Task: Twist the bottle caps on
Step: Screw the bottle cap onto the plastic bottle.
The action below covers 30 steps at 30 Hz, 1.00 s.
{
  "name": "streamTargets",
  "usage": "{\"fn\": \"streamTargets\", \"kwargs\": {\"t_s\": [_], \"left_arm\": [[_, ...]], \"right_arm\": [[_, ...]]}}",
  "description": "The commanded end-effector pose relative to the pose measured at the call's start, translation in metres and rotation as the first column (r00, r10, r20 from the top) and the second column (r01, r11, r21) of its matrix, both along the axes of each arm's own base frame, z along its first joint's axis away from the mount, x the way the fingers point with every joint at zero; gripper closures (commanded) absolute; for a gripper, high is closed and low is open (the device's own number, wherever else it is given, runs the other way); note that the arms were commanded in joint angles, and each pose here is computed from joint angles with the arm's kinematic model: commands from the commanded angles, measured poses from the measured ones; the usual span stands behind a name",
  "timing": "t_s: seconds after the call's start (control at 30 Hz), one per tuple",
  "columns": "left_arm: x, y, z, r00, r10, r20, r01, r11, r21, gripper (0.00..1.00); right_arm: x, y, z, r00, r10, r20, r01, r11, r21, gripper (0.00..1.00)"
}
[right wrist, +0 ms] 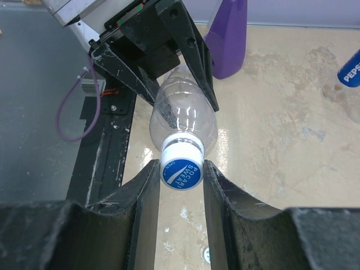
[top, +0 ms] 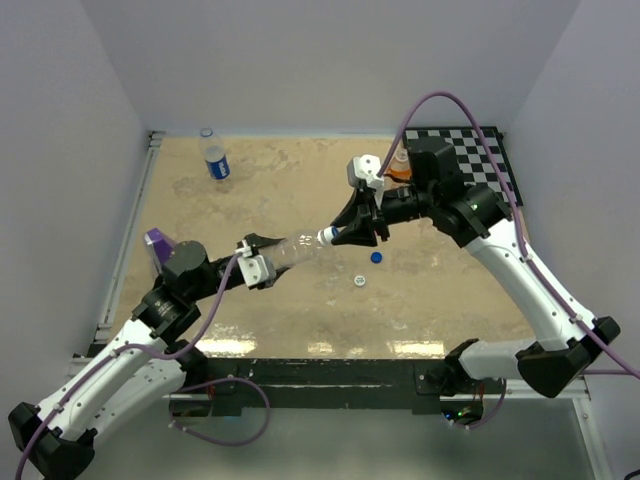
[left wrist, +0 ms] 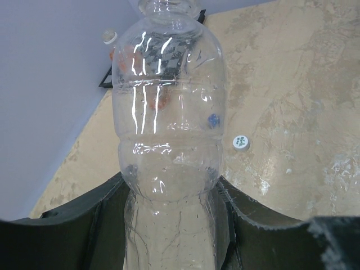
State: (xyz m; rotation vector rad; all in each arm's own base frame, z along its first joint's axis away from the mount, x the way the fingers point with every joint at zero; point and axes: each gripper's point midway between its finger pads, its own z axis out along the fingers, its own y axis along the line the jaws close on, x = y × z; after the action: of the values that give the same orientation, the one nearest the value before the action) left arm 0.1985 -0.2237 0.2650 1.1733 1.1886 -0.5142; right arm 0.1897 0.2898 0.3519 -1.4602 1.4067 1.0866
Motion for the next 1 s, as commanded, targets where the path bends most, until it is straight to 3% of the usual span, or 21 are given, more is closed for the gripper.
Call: {"fn": "streamTargets", "kwargs": {"t_s": [0.0,0.23,0.6,0.8,0.97], "left_arm": [[-0.006,-0.008,0.05,0.996,-0.039,0.085,0.05,0.99,-0.135,1.0],[-0.014,-0.016,0.054,0.991,-0.103,0.087,0.116,0.981,-0.157,1.0],[-0.022,-0.017,0.063,0.964,-0.173,0.201,0.188,0.981,-0.057,1.0],[-0.02,-0.02,0.075,0.975,-0.145,0.165,0.174,0.97,-0.171,1.0],[-0.013,-0.011,0.084,0.98,-0.062,0.19,0.109,0.963,-0.245,1.0]], "right_arm": [[-0.009,0.004,0.003,0.999,0.023,0.027,-0.024,0.999,0.028,0.9],[-0.015,0.008,0.003,0.998,0.066,0.005,-0.066,0.996,0.063,0.91],[-0.017,0.009,-0.017,0.991,0.129,-0.043,-0.13,0.992,-0.006,0.91],[-0.007,0.013,-0.014,0.996,0.077,-0.054,-0.078,0.997,-0.003,0.93],[0.003,0.019,0.004,0.995,-0.021,-0.095,0.028,0.997,0.073,0.94]]}}
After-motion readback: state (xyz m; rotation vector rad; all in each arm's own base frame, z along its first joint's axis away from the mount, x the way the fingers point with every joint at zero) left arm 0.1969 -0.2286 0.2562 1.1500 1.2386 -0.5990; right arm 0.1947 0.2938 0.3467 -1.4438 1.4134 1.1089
